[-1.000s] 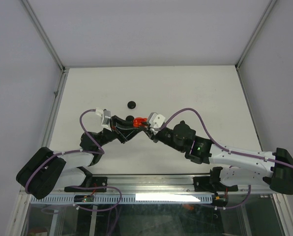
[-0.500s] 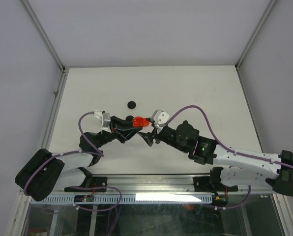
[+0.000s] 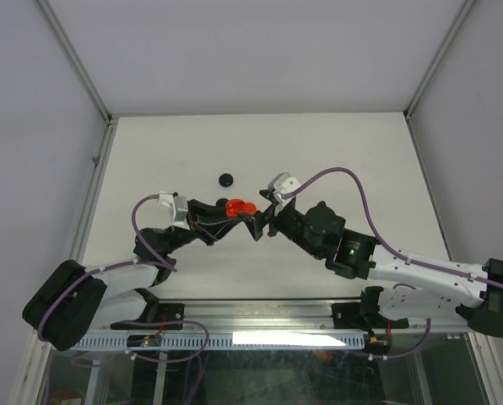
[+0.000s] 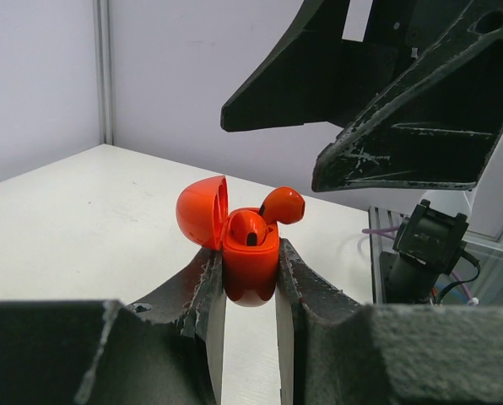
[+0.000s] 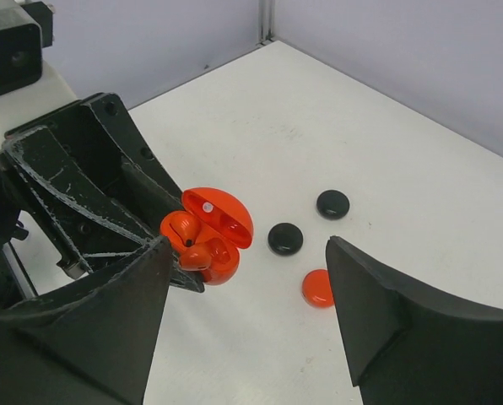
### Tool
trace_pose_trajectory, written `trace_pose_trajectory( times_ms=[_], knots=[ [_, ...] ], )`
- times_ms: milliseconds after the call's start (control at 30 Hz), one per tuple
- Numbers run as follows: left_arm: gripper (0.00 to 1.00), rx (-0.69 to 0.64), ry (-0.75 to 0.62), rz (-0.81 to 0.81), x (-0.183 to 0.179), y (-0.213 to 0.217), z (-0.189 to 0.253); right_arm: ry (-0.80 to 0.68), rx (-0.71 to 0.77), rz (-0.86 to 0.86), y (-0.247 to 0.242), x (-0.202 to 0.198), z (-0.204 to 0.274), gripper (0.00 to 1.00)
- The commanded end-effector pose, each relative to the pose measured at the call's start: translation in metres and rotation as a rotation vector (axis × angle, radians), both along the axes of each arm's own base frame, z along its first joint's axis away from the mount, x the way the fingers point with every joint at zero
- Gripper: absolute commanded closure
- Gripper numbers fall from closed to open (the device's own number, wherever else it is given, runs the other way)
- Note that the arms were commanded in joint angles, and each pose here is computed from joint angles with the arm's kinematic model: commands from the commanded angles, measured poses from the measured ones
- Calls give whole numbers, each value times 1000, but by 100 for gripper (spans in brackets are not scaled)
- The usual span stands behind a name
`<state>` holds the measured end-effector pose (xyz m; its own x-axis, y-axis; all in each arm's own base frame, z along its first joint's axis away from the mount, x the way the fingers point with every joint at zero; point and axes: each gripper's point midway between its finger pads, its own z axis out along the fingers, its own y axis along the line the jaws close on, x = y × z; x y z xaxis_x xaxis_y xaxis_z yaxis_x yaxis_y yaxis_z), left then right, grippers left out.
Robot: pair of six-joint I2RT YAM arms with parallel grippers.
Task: Insert the wireless bluetooth earbuds into the charging case
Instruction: Place the earbud in the charging case, then close the charging case.
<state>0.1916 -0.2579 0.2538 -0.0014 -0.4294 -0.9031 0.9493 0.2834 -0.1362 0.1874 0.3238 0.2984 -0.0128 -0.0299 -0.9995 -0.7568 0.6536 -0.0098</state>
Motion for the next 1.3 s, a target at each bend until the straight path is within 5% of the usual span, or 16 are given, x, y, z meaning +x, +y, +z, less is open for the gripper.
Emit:
trace_pose_trajectory(
  times_ms=[0, 133, 900, 1267],
  knots=[
    [100, -33, -59, 37, 1, 7, 13, -1, 78, -10, -3, 2, 28, 24],
    [100, -33, -58, 37, 2, 6, 14, 1, 51, 72, 9, -8, 24, 23],
    [100, -43, -94, -47, -14, 2, 20, 26, -49, -113, -27, 30, -14, 23],
    [100, 6, -18, -83, -9, -6, 0, 201, 118, 226, -20, 7, 16, 17]
  ],
)
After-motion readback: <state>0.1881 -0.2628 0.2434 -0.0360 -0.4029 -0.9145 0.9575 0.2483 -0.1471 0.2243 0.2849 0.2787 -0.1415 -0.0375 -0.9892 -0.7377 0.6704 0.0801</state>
